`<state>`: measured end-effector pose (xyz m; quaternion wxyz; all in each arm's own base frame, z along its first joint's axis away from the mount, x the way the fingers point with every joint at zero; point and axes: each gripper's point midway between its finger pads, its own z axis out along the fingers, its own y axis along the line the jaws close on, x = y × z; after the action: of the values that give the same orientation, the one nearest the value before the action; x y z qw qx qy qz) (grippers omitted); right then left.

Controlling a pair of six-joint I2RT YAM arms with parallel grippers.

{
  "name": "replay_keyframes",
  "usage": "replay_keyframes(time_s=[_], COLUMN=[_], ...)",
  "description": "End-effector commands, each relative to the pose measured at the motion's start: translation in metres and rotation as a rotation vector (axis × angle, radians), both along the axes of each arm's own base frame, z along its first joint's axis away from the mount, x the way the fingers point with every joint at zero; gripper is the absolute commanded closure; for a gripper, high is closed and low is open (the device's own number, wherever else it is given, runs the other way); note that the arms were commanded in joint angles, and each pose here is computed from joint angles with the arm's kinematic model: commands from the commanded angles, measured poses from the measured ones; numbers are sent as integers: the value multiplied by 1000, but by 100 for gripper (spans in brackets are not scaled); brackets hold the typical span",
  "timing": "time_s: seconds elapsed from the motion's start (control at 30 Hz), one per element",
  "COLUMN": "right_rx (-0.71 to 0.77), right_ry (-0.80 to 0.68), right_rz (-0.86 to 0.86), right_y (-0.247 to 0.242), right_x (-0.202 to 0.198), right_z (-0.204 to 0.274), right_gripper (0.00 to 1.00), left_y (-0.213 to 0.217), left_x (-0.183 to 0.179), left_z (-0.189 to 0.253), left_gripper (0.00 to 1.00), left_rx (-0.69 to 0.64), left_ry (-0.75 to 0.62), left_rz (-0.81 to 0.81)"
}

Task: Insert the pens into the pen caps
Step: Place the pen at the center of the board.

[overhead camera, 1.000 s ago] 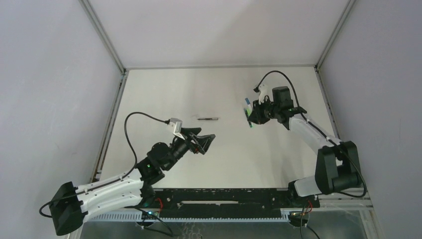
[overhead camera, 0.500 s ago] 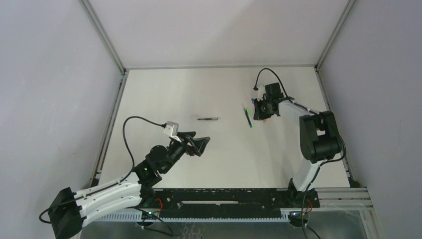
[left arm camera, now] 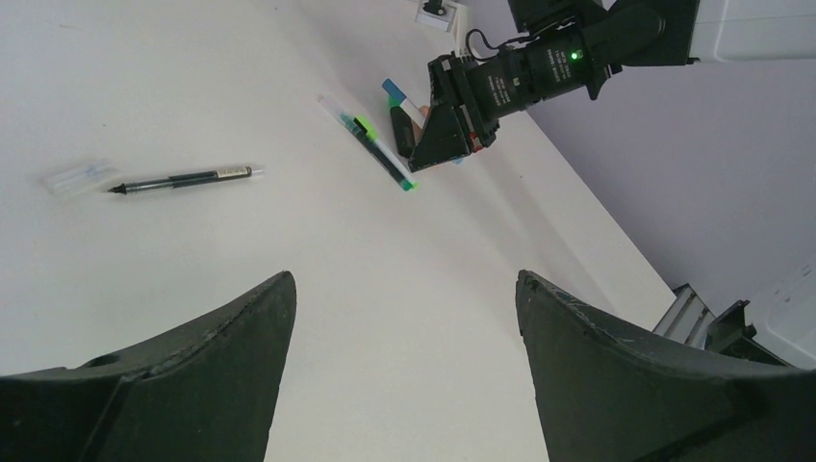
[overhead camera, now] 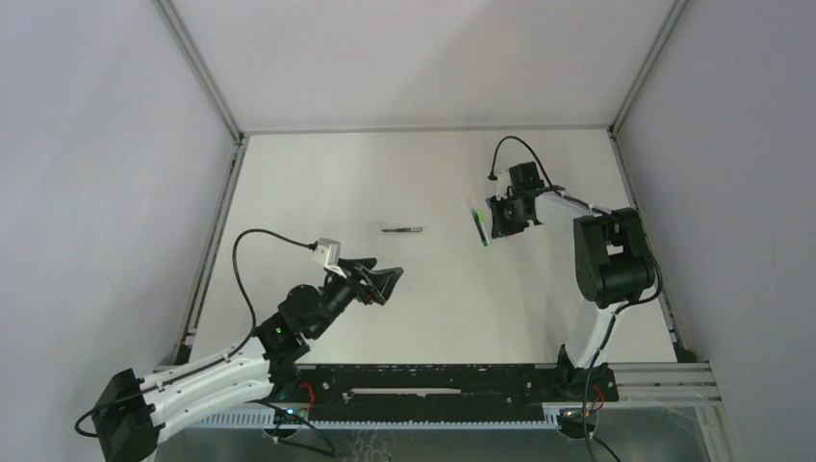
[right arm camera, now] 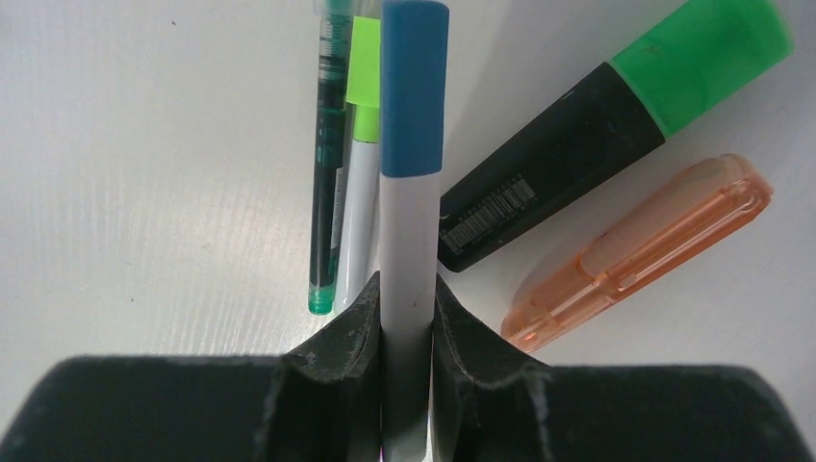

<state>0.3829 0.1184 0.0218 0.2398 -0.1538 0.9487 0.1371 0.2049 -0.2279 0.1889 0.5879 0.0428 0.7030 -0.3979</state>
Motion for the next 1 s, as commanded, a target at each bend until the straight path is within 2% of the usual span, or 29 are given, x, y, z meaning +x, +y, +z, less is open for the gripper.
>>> replay_keyframes(time_s=[0.0,0.27,0.43,0.6,0.7,0.77,0.8,0.83,0.9,0.97], right_rx=[5,-4,40,105,148,188,206,218,247,266], right_ry=[-7,-12,-48,-108,-150,-175,-191,-208,-226,-245], right_rz=[16,21,43,168,258,302,318,329,351,364], right_y=[2,1,3,12,17,22,24,25,28,31], right_x=[5,5,4,-7,-16,-23,-26,-29,-33,-37], right_z=[5,7,30,63,86,101,110,118,128,138], right_gripper=[74,70,67,58,57,56,56,55,54,53], left_y=[-5,-7,-8,-10,-8,-2,1,7,16,27], left_x=[1,2,10,30,50,66,75,85,97,106], left_z=[3,9,9,9,3,-8,-12,-20,-28,-43], left_gripper=[13,15,17,21,26,31,36,47,60,63], left_rx=[-25,-49,-7,-42,-88,-102,-108,-93,-100,-63], left_ry=[26,46,88,170,256,350,399,456,526,621], left_rz=[-12,-13,-31,-45,17,127,188,275,396,532])
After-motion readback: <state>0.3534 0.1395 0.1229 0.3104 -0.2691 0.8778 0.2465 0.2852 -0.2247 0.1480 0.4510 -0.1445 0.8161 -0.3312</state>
